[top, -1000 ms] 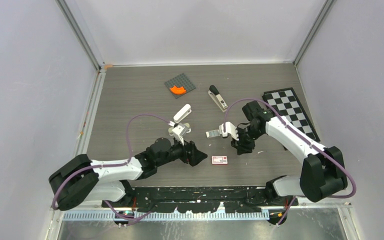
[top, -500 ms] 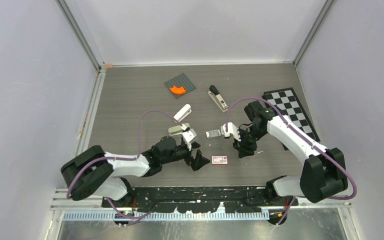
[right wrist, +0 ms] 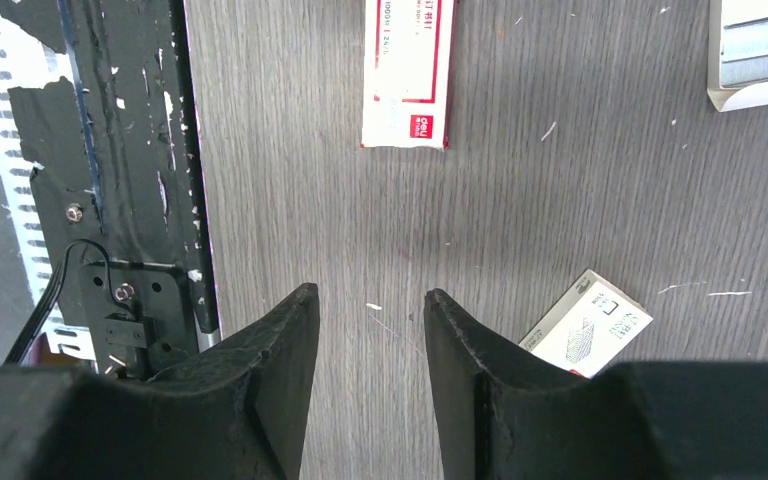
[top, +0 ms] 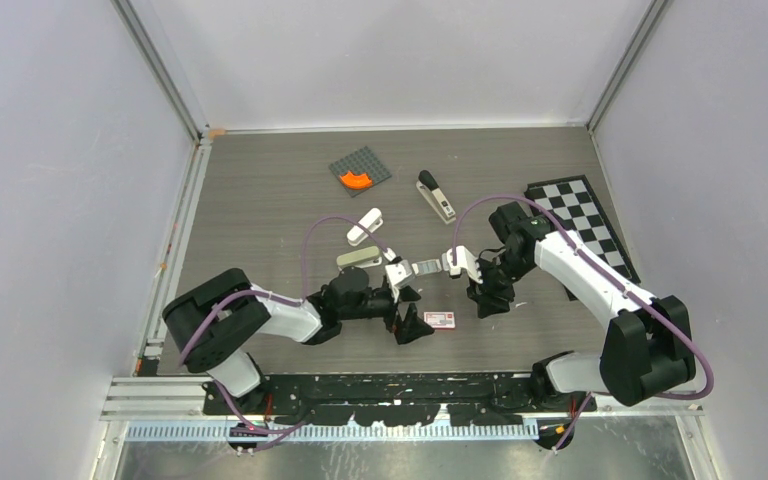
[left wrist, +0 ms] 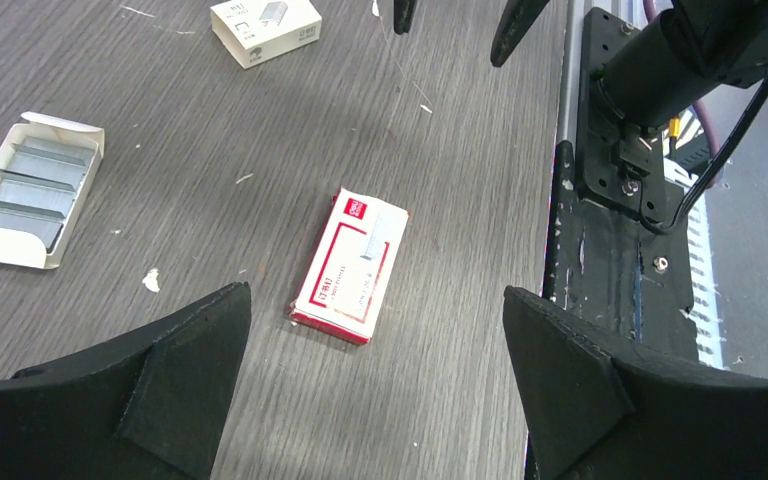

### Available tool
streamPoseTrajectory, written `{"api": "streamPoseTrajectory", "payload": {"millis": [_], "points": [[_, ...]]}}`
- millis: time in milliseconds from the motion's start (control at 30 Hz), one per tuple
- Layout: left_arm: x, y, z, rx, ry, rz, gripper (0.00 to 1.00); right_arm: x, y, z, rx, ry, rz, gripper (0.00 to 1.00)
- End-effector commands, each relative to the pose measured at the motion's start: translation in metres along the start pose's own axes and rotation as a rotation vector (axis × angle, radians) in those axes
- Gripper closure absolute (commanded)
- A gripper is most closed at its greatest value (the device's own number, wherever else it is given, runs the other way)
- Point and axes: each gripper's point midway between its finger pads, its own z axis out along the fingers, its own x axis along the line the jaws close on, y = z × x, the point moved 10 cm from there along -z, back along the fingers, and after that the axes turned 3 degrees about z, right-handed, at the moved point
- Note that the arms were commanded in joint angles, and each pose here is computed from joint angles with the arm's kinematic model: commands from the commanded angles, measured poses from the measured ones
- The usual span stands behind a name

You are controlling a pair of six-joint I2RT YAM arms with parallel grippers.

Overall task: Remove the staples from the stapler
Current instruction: Close the staple box at the center of the board.

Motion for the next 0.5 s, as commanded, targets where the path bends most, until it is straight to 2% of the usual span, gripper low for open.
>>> {"api": "streamPoseTrajectory", "payload": {"millis": [0, 200, 467], "points": [[0.001, 0.013, 0.005, -0.057, -0.042, 0.078, 0.03, 0.0, 0.008, -0.01, -0.034, -0.021, -0.04, 0.51], [0.0, 0.008, 0.001, -0.07, -0.062, 0.133, 0.02, 0.001, 0.008, -0.01, -0.031, -0.013, -0.046, 0.51], [0.006, 0.006, -0.006, -0.083, 0.013, 0.146, 0.0, 0.001, 0.007, -0.009, -0.026, -0.006, -0.05, 0.49]]}}
